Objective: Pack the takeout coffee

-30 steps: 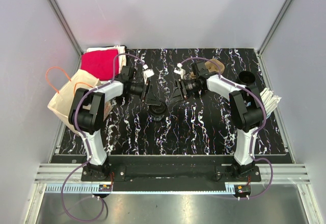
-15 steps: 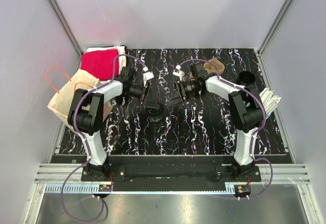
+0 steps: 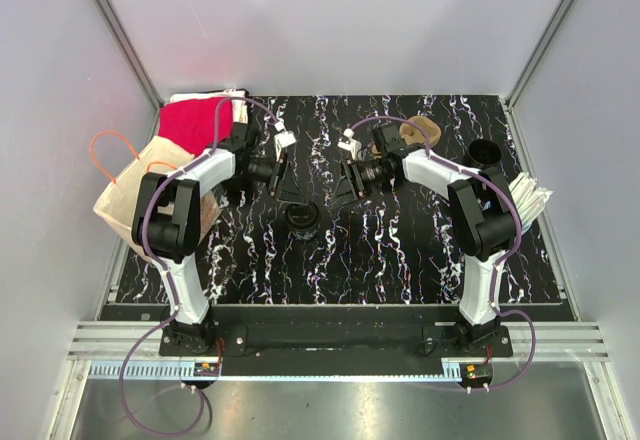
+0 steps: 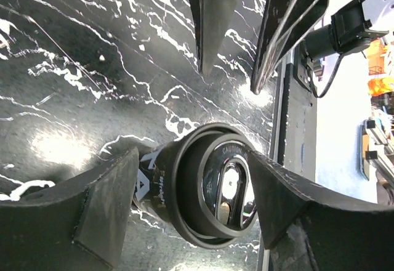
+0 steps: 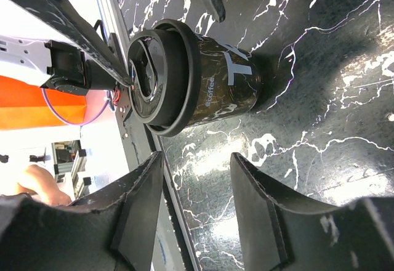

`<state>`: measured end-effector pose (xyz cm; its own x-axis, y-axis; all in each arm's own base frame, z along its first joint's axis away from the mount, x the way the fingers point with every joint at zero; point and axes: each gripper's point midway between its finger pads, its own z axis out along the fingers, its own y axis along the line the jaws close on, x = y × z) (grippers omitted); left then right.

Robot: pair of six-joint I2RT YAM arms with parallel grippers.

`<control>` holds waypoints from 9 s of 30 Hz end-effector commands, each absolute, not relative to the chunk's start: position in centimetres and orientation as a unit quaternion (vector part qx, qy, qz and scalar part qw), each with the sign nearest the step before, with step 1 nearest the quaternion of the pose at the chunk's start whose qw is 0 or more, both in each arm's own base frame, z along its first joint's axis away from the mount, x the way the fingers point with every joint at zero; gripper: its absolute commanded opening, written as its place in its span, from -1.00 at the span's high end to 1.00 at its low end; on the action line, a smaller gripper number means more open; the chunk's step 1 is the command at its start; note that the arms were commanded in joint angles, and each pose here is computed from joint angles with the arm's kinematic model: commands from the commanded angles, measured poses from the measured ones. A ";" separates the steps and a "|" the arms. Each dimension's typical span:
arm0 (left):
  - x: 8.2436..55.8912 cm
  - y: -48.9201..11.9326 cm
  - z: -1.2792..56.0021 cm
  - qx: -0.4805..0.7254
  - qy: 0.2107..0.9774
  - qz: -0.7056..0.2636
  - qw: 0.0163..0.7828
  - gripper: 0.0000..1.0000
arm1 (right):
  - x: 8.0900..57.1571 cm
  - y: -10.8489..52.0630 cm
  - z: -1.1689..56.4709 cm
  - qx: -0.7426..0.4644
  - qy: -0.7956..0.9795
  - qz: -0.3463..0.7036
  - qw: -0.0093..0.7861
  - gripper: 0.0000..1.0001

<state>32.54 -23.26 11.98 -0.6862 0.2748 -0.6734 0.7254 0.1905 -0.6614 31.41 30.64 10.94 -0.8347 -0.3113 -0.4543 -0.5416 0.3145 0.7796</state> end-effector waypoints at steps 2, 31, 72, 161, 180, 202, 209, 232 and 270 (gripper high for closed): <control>33.4 -23.2 12.9 0.360 0.737 -0.524 0.230 -0.52 | 31.3 31.1 13.0 -0.296 0.789 0.519 0.144 -0.10; 31.3 -21.5 9.3 0.364 0.774 -0.496 0.149 -0.32 | 29.1 33.3 12.5 -0.312 0.770 0.548 0.098 -0.11; 31.1 -21.4 7.6 0.357 0.785 -0.487 0.139 -0.25 | 28.7 34.8 7.1 -0.262 0.801 0.536 0.037 0.48; 30.3 -21.4 6.2 0.358 0.797 -0.471 0.123 -0.20 | 30.4 33.1 6.4 -0.284 0.827 0.479 0.072 0.33; 29.8 -21.1 5.6 0.364 0.807 -0.450 0.119 -0.16 | 29.9 31.6 0.2 -0.327 0.877 0.340 0.091 0.17; 29.5 -21.2 5.7 0.364 0.805 -0.454 0.121 -0.15 | 28.6 34.1 11.8 -0.330 0.761 0.551 0.091 -0.18; 29.6 -21.1 5.6 0.363 0.806 -0.452 0.121 -0.15 | 27.1 34.0 11.2 -0.314 0.747 0.584 0.048 -0.18; 29.5 -21.2 5.7 0.364 0.804 -0.454 0.121 -0.14 | 26.4 34.5 10.4 -0.287 0.715 0.638 -0.020 0.01; 28.8 -21.2 5.6 0.368 0.804 -0.452 0.117 -0.11 | 29.2 32.3 2.1 -0.274 0.835 0.475 0.052 0.31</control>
<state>28.55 -22.49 9.38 -0.7669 0.3885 -0.5108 0.6191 0.2383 -0.7483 26.95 33.49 8.52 -0.8772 -0.4097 -0.2501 -0.3294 0.1348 0.9345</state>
